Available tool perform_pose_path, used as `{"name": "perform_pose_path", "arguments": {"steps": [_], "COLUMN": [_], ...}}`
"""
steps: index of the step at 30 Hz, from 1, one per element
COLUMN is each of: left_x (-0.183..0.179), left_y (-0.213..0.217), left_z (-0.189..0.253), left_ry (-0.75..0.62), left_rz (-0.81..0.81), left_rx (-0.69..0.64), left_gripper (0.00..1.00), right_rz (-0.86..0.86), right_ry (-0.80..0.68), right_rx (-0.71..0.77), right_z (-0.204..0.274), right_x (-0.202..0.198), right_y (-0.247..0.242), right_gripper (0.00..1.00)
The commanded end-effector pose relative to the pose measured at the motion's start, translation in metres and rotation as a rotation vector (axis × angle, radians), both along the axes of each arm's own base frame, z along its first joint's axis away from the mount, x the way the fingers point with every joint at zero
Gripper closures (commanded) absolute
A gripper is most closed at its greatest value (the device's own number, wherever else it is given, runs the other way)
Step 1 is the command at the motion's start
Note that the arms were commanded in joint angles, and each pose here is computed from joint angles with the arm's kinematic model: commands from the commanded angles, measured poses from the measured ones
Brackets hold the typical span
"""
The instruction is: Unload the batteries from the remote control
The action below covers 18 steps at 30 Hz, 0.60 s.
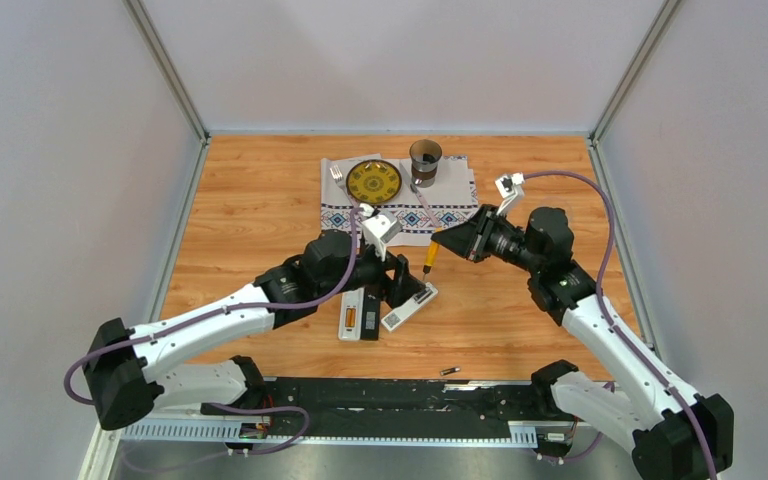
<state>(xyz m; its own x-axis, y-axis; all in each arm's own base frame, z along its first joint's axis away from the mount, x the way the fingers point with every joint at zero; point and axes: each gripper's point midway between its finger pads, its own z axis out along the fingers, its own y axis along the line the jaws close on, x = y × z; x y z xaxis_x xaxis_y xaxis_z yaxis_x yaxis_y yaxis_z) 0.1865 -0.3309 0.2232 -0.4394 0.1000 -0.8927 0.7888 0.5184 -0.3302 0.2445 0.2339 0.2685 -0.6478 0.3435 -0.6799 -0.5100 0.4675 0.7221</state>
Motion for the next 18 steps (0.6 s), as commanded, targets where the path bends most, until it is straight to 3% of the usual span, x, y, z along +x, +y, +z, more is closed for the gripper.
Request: {"name": "perform_pose_path", "arguments": {"steps": [1, 5, 6, 8, 9, 11, 12, 13, 18], "left_x": [0.006, 0.004, 0.002, 0.002, 0.002, 0.004, 0.004, 0.004, 0.003], "left_y": [-0.021, -0.035, -0.036, -0.039, -0.038, -0.036, -0.036, -0.034, -0.026], "left_z": [0.034, 0.035, 0.035, 0.036, 0.037, 0.039, 0.040, 0.038, 0.042], "left_ry": [-0.009, 0.003, 0.005, 0.006, 0.005, -0.005, -0.010, -0.010, -0.038], "left_rz": [-0.048, -0.106, -0.121, -0.128, -0.126, -0.117, -0.113, -0.111, -0.106], "left_rx": [-0.115, -0.119, -0.119, -0.120, -0.124, -0.127, -0.127, -0.122, -0.101], "left_gripper": [0.16, 0.26, 0.36, 0.48, 0.65, 0.81, 0.94, 0.99, 1.00], "right_rz": [0.029, 0.025, 0.025, 0.023, 0.025, 0.028, 0.037, 0.040, 0.081], "right_ry": [-0.088, -0.085, -0.084, -0.084, -0.084, -0.081, -0.081, -0.083, -0.096], "right_rx": [0.092, 0.101, 0.105, 0.104, 0.106, 0.106, 0.105, 0.108, 0.107], "right_z": [0.047, 0.048, 0.048, 0.049, 0.050, 0.050, 0.050, 0.052, 0.061], "right_x": [-0.011, -0.013, -0.014, -0.014, -0.014, -0.015, -0.016, -0.016, -0.022], "right_y": [0.002, 0.001, 0.001, 0.001, 0.001, 0.001, 0.002, 0.002, 0.005], "right_gripper": [1.00, 1.00, 1.00, 1.00, 1.00, 1.00, 1.00, 1.00, 0.83]}}
